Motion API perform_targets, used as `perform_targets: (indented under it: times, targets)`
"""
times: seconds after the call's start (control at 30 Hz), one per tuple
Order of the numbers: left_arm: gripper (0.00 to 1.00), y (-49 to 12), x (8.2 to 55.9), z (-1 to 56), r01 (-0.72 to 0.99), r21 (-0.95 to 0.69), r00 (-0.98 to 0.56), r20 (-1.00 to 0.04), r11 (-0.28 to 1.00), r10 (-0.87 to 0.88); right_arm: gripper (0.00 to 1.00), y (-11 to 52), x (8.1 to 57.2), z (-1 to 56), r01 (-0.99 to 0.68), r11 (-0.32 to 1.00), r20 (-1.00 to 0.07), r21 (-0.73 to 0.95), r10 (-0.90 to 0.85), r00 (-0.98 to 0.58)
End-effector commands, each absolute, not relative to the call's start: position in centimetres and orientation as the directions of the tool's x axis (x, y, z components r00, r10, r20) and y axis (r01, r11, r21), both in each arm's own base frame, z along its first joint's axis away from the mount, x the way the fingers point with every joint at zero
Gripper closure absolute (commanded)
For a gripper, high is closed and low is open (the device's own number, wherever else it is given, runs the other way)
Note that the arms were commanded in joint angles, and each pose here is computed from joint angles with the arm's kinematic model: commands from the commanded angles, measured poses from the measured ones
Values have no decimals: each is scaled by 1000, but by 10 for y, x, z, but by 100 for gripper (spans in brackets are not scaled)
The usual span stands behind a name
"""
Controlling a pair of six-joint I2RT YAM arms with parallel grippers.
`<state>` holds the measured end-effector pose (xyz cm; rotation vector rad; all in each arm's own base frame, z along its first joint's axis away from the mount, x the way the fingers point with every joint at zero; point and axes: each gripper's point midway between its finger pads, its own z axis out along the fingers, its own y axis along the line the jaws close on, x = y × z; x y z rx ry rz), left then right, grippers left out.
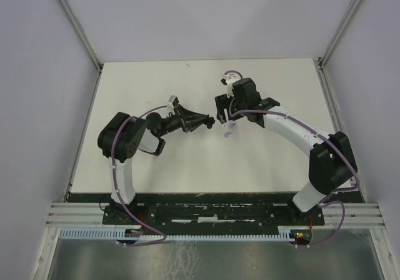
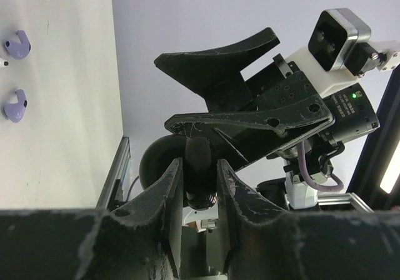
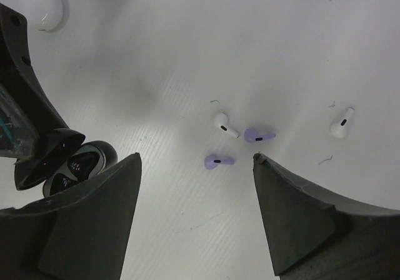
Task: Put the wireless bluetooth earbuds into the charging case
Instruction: Adjust the earbud with the charging case.
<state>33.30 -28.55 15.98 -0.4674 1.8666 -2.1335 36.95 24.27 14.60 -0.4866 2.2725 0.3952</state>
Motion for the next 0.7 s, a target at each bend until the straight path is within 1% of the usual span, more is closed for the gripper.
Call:
perform_targets:
  times: [0.0,0.13,0.67]
  targets:
    - [97,-288,318,192,229,-956,-919,-150,-183,-366,20,254,373,167,-508,849,-764,149,-227,-604]
    - [97,-290,323,186,238,-957,-914,-163,-165,-371,20,256,370,167,-519,840,-757,159,-233,-610]
    - [97,-294,346,181,213,-963,-901,-129,-163,-414,22,260,353,154,-537,821,-728,196,-245,-641]
